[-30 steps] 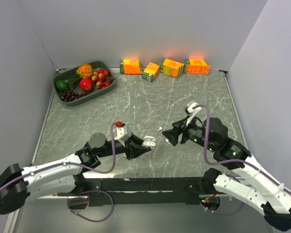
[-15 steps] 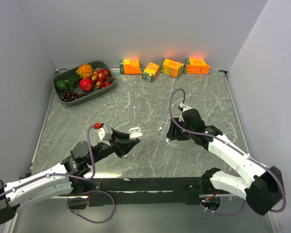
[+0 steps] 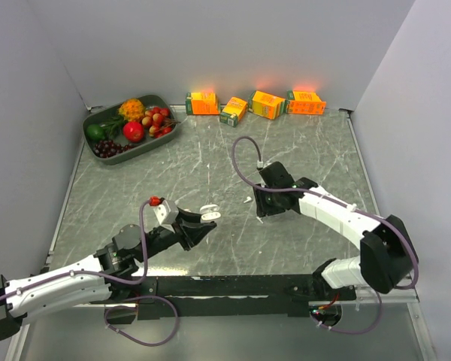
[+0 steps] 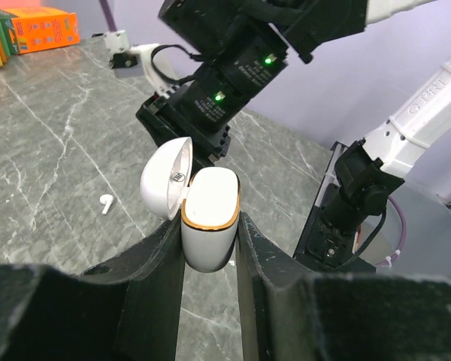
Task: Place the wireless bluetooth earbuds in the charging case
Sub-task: Pick up the earbud from the center of the board.
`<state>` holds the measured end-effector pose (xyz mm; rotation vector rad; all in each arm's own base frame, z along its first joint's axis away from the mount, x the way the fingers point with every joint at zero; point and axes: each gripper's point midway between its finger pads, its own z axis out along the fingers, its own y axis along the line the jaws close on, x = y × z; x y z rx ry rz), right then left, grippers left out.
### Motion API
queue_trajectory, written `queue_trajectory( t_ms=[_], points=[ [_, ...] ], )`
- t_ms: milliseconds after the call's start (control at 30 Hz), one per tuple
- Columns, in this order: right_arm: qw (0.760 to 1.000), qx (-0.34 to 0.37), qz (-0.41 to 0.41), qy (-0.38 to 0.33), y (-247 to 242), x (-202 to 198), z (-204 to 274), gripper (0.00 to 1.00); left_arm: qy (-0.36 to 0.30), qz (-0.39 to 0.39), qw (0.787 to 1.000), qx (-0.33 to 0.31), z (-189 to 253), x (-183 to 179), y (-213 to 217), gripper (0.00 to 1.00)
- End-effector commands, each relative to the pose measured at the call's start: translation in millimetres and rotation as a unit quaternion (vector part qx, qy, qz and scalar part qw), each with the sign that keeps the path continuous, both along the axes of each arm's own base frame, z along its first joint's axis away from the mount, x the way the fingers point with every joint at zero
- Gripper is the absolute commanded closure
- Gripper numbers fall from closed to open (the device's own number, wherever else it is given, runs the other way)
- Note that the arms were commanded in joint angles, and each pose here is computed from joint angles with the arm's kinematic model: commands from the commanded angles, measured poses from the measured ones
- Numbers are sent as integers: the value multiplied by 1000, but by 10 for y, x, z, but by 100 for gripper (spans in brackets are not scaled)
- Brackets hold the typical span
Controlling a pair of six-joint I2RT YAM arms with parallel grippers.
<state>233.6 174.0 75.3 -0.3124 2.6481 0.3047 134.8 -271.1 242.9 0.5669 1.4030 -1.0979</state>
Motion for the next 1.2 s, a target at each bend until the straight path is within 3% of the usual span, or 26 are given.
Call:
queue_trajectory(
  t_ms=[0,267,1167],
  points=[
    [999,-31,22,-7,12,146,47,54,-19,11,1000,-21,155,-5,50,99],
    [998,-44,35,18,79,177,-130,42,-20,2,1000,-18,143,-63,23,99],
    [996,-45,52,48,191,218,-507,49,-19,-8,1000,-9,111,-105,-25,99]
  ],
)
